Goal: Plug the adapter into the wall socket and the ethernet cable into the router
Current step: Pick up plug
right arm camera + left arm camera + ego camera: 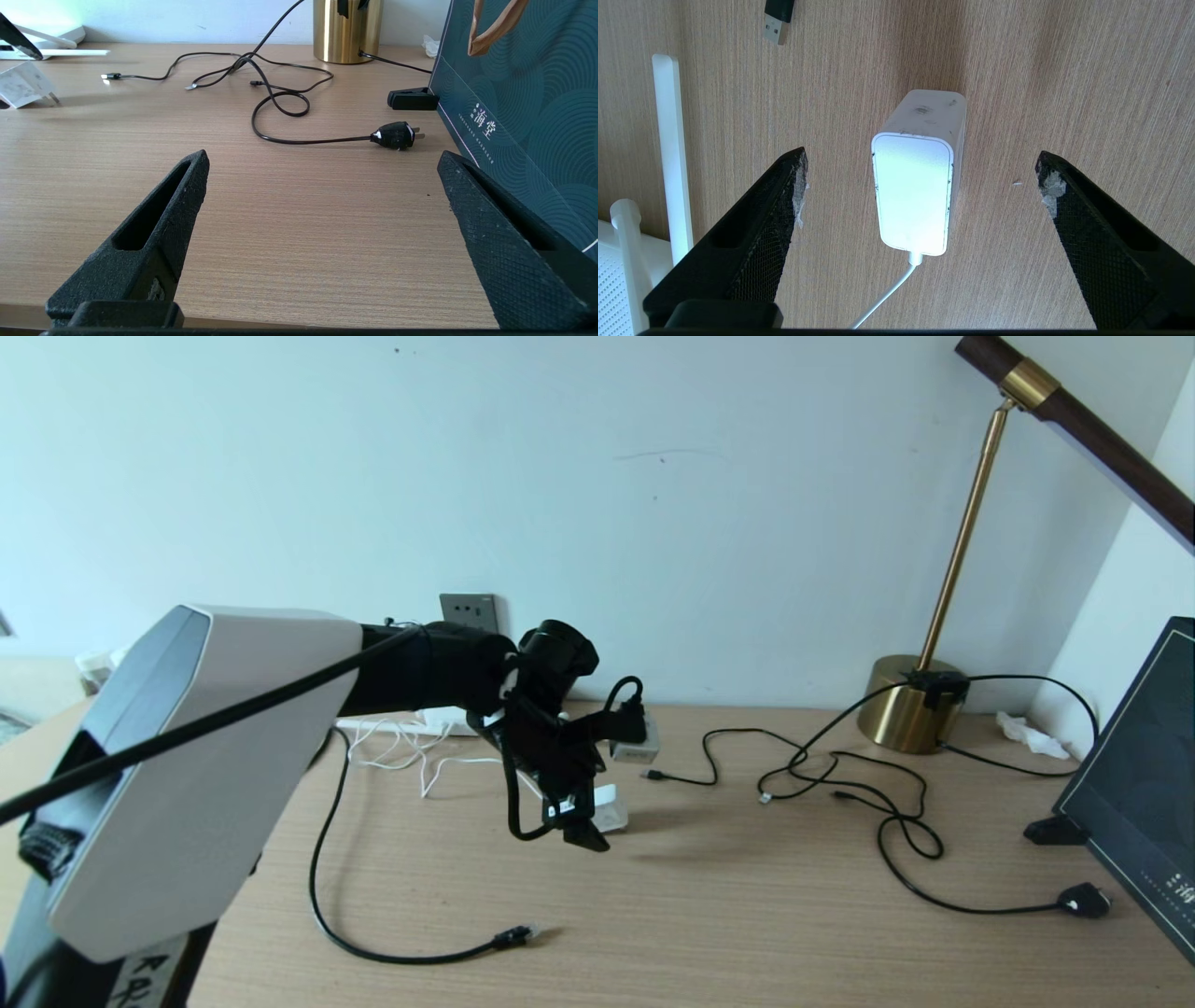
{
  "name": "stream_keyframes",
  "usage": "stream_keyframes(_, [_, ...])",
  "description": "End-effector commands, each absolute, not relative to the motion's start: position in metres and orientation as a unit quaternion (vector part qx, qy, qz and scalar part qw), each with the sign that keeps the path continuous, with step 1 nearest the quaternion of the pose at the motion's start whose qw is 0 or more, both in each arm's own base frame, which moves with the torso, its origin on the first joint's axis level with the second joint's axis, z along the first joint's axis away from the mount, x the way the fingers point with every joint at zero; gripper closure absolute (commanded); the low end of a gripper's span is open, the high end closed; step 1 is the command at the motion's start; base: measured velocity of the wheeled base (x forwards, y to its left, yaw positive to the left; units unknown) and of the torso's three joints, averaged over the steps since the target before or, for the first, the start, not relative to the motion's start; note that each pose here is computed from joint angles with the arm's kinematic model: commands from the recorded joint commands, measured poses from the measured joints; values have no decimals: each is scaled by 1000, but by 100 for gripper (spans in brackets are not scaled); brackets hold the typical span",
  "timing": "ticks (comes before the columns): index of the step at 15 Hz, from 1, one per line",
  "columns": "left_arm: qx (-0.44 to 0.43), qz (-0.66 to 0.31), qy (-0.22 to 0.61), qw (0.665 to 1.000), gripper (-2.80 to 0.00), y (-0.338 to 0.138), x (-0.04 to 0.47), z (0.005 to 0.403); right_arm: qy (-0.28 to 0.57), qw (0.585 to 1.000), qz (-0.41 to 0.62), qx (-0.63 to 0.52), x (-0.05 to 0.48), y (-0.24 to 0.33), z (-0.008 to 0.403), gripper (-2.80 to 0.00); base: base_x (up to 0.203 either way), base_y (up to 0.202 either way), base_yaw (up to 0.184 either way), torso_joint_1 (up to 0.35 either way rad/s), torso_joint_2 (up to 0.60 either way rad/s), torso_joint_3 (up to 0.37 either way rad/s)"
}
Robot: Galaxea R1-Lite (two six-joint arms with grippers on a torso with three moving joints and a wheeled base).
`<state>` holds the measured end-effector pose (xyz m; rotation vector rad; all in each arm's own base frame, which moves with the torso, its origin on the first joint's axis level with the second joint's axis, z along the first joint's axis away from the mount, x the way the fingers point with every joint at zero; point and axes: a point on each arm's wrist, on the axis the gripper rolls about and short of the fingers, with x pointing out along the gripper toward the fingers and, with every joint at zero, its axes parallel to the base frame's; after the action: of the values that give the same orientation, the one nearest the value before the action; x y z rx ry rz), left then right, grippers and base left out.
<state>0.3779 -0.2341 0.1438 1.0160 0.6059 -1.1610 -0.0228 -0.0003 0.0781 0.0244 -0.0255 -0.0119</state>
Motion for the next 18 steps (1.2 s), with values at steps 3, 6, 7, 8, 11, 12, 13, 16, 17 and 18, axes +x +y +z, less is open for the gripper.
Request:
stream_keyframes(3, [452,-517,271,674,0,-233,378,144,-7,1000,-6,12,-22,0,75,-280,0,0,0,0,0,0])
stream_keyframes(6, [452,-515,272,676,0,-231,380,143,-7,1000,-6,12,-22,0,75,-280,0,0,0,0,0,0])
stream_keyframes(7, [452,-515,273,675,0,-231,380,142,-8,1000,-6,12,-22,0,75,-280,0,0,0,0,0,0])
stream_keyframes(8, [452,-516,274,674,0,-231,380,141,-8,1000,-6,12,-22,0,75,-280,0,0,0,0,0,0])
stream_keyframes(11, [451,-516,275,674,0,-230,381,141,-8,1000,-6,12,-22,0,75,-280,0,0,0,0,0,0])
stream_keyframes(12, [451,-516,276,674,0,-230,380,141,-8,1000,-6,12,-22,0,75,-280,0,0,0,0,0,0])
stream_keyframes(13, [451,-516,276,674,0,-230,380,141,-7,1000,-6,12,-22,0,75,-280,0,0,0,0,0,0])
stream_keyframes(16, [451,-516,279,673,0,-228,379,143,-7,1000,-6,12,-22,0,75,-280,0,0,0,0,0,0])
stream_keyframes(17, [450,-518,284,670,0,-226,376,147,-8,1000,-6,12,-22,0,75,-280,0,0,0,0,0,0])
stream_keyframes(18, [448,-520,285,669,0,-223,371,154,-8,1000,-6,12,-22,0,75,-280,0,0,0,0,0,0])
